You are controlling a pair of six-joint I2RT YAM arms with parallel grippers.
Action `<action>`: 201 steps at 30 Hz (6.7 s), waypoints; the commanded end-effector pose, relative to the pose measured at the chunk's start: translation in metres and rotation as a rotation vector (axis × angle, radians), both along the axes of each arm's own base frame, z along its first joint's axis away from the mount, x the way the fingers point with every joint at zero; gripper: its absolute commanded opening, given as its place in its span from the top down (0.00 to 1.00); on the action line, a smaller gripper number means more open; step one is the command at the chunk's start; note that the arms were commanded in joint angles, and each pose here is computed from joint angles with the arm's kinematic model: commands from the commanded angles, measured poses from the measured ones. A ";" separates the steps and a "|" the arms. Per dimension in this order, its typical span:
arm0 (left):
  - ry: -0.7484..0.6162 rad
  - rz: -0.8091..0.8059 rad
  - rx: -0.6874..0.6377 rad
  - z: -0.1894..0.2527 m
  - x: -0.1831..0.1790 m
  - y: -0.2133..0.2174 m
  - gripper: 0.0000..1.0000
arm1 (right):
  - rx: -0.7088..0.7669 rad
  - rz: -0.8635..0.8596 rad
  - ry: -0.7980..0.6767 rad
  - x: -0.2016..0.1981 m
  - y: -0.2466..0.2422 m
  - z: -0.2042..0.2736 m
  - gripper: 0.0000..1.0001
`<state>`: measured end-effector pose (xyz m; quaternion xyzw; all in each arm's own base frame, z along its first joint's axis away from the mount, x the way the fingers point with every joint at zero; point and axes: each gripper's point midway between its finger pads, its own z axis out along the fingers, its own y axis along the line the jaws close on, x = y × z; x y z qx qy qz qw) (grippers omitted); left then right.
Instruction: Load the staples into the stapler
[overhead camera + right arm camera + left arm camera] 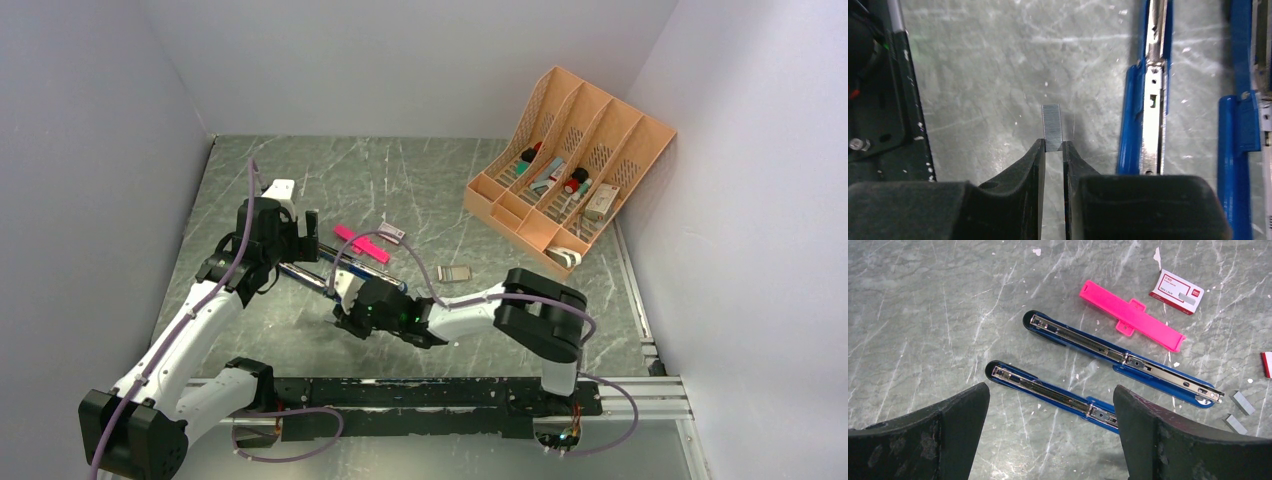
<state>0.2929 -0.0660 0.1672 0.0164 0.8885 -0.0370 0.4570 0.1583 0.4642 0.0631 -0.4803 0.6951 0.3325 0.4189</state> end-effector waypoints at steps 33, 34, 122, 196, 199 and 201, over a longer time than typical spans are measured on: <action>-0.027 -0.019 -0.011 0.006 0.001 -0.004 0.02 | -0.060 0.137 0.057 -0.020 -0.015 -0.091 0.66; -0.027 -0.020 -0.011 0.006 0.001 -0.005 0.02 | -0.051 0.133 0.062 -0.021 -0.015 -0.092 0.67; -0.030 -0.019 -0.010 0.007 0.001 -0.005 0.02 | -0.096 -0.334 0.055 0.069 -0.025 0.000 1.00; -0.029 -0.024 -0.012 0.006 0.001 -0.005 0.02 | -0.287 -0.246 0.116 0.059 -0.039 -0.030 1.00; -0.029 -0.025 -0.012 0.006 0.001 -0.006 0.02 | -0.303 -0.239 0.123 0.058 -0.040 -0.032 1.00; -0.027 -0.025 -0.011 0.006 0.001 -0.005 0.02 | -0.312 -0.236 0.126 0.058 -0.041 -0.033 1.00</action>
